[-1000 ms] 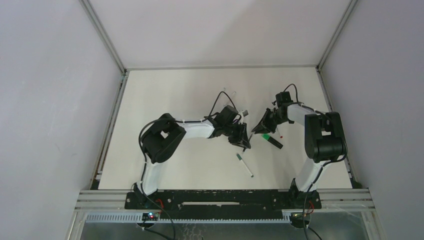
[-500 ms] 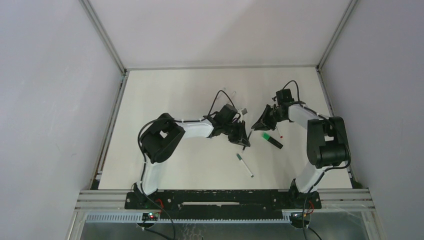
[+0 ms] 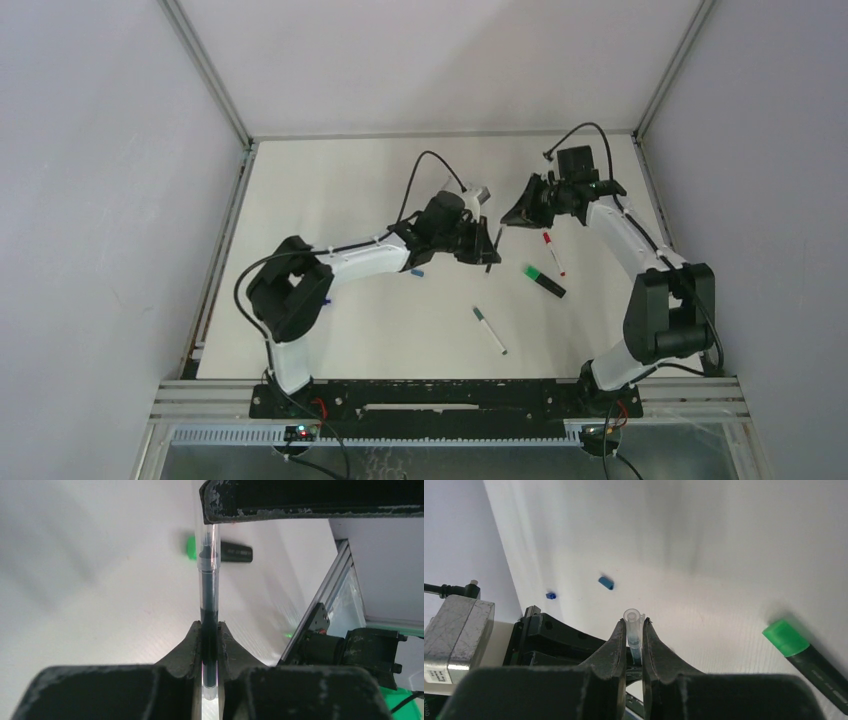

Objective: Insert the pens into the pen caps
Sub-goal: Pick up the pen from the center of the board, then press the pen cap onto the pen.

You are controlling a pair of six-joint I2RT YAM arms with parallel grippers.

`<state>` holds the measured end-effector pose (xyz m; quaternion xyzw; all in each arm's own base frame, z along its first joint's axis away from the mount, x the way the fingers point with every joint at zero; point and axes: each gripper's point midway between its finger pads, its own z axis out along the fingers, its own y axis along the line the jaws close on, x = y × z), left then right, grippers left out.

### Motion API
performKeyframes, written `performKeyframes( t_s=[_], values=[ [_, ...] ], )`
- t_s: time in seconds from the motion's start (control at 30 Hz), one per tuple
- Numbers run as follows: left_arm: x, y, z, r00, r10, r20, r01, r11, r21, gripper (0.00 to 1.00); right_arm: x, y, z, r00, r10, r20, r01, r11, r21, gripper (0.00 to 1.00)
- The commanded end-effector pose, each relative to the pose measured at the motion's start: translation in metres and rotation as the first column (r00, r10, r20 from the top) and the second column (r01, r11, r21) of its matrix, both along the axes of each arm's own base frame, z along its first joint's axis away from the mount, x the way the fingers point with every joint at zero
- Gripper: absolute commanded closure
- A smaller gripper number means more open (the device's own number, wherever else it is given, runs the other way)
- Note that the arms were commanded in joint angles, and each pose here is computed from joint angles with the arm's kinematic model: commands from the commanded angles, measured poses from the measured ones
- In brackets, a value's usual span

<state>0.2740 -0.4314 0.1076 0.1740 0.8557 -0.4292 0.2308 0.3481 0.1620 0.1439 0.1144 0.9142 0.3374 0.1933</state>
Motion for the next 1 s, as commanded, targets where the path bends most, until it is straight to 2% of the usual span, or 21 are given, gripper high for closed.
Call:
performKeyframes(
  t_s=[0.0, 0.2, 0.5, 0.83, 0.9, 0.97],
  values=[
    [0.025, 0.002, 0.066, 0.957, 0.018, 0.289, 0.005, 0.997, -0.082, 0.97, -0.002, 0.019, 0.064, 0.978, 0.108, 0.180, -0.106, 0.994, -0.021, 0.94],
    [0.036, 0.013, 0.111, 0.876, 0.021, 0.482, 0.013, 0.998, -0.068, 0.98, -0.007, 0.028, 0.123, 0.923, 0.185, 0.337, -0.168, 0.983, -0.077, 0.94],
    [0.041, 0.033, 0.182, 0.736, 0.071, 0.673, -0.009, 0.995, -0.095, 0.99, -0.031, 0.035, 0.216, 0.735, 0.292, 0.612, -0.236, 0.956, -0.173, 0.86],
    [0.021, 0.038, 0.217, 0.710, 0.092, 0.698, 0.033, 0.986, -0.164, 1.00, -0.054, 0.035, 0.260, 0.635, 0.308, 0.709, -0.273, 0.947, -0.168, 0.73],
    [0.019, 0.040, 0.221, 0.715, 0.103, 0.692, 0.033, 0.983, -0.180, 1.00, -0.063, 0.034, 0.267, 0.602, 0.324, 0.730, -0.299, 0.939, -0.171, 0.70],
    [0.015, 0.043, 0.226, 0.721, 0.119, 0.683, 0.031, 0.979, -0.203, 1.00, -0.076, 0.032, 0.275, 0.513, 0.386, 0.767, -0.362, 0.907, -0.215, 0.66]
  ],
)
